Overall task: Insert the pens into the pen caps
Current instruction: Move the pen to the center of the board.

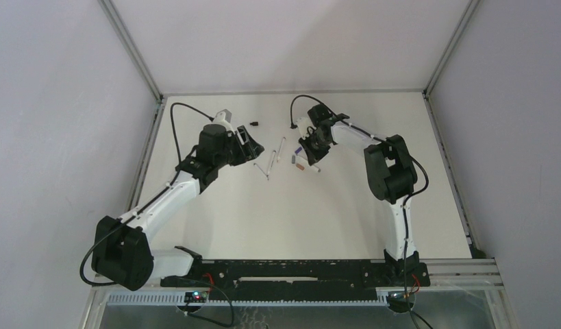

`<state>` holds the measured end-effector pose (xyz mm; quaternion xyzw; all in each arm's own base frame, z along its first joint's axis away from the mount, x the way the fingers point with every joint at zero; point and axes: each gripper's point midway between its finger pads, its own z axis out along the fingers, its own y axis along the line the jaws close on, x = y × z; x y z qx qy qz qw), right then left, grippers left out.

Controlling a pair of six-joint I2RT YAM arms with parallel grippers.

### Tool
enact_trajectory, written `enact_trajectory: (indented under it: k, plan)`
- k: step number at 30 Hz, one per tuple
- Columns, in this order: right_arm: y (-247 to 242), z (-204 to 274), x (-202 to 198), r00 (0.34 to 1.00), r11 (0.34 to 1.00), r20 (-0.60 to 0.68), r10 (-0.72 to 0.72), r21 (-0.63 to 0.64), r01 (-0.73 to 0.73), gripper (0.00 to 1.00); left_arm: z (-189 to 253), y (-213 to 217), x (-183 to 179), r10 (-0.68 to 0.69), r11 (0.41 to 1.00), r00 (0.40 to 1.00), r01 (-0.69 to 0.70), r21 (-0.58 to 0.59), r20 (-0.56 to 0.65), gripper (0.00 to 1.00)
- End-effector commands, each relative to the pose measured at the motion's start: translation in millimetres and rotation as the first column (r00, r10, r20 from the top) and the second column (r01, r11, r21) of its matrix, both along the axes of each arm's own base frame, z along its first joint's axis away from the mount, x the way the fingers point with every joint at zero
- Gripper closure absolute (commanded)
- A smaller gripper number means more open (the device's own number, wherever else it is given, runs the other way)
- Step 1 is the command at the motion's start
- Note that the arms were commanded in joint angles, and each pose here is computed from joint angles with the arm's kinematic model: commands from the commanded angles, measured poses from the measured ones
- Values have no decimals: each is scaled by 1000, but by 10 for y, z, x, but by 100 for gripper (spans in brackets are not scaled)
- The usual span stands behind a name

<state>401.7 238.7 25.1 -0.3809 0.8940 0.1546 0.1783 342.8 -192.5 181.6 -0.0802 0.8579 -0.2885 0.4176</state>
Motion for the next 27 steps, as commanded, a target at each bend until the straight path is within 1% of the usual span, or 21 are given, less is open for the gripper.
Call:
enact_trajectory:
  k: [1, 4, 10, 12, 15, 18, 20, 23, 27]
  plan:
    - [-140, 109, -125, 1000, 1000, 7, -21, -9, 21, 89, 147, -56, 75, -17, 999, 999, 18, -26, 47, 33]
    - [-238, 106, -248, 1000, 1000, -13, -23, -10, 23, 91, 136, -55, 77, -16, 1000, 999, 17, -26, 46, 33]
    - [-413, 94, -496, 997, 999, -60, -38, -9, 38, 91, 132, -63, 77, -19, 999, 999, 20, -29, 47, 33]
    - [-430, 186, -490, 997, 999, -54, -47, 14, 48, 86, 138, -59, 76, -17, 999, 999, 19, -29, 49, 33]
    - [-425, 407, -418, 998, 997, -22, -55, 58, 56, 73, 173, -44, 65, -12, 999, 998, 14, -30, 61, 33]
    - [-351, 645, -319, 999, 993, 14, -50, 109, 48, 66, 240, 0, 56, 3, 1000, 996, -1, -24, 87, 33]
    - [-258, 810, -236, 998, 988, 48, -45, 147, 37, 64, 304, 40, 52, 16, 1000, 994, -14, -20, 111, 33]
    - [-77, 973, -156, 997, 980, 72, -34, 200, 19, 63, 398, 102, 35, 37, 999, 988, -35, -17, 147, 33]
    - [190, 1075, -64, 997, 964, 53, -50, 264, 34, 63, 507, 196, -9, 69, 998, 979, -67, -14, 190, 32]
